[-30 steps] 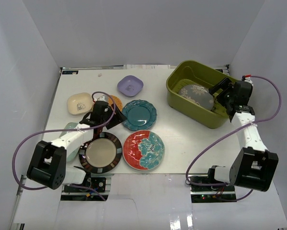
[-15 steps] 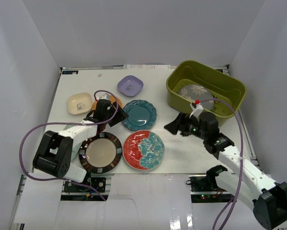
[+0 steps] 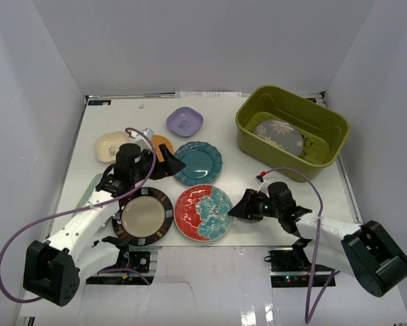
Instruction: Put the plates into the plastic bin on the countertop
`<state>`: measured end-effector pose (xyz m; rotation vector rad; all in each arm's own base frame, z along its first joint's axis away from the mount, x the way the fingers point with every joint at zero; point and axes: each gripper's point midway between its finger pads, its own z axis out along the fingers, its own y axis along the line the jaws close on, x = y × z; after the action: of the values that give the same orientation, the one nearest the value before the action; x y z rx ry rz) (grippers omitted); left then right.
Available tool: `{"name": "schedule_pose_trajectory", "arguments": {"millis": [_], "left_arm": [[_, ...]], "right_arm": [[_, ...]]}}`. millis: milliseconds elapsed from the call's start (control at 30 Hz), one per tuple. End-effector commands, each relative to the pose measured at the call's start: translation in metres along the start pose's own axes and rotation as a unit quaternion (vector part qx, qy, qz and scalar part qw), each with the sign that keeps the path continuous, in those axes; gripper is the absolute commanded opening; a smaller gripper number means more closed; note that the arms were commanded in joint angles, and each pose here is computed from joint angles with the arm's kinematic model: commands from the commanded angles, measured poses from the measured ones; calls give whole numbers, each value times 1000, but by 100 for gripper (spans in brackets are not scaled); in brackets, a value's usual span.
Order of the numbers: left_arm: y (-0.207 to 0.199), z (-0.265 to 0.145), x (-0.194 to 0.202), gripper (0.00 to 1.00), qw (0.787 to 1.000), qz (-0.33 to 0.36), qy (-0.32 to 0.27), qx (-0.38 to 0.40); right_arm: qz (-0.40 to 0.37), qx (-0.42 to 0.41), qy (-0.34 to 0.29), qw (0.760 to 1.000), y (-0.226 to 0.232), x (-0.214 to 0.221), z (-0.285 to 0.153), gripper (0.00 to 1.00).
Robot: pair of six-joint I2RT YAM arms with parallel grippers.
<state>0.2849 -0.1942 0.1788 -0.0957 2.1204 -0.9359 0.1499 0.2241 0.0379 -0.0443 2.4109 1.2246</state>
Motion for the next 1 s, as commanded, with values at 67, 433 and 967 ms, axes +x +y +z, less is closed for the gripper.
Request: {"name": "schedule_pose_trajectory", "arguments": {"millis": [67,433,967], "left_arm": [[-25,-37,8,93,996,75,32,44],[-36,-68,1,98,986,155,-3,63],[2,-81,-13,98,987,139,-67,-44]], "right_arm": [[23,-23,-3,999,4,0,14,54],[27,-34,-9,999,21,-11,8,8],[-88,-20,-347,934,161,-284,-161,8]]}}
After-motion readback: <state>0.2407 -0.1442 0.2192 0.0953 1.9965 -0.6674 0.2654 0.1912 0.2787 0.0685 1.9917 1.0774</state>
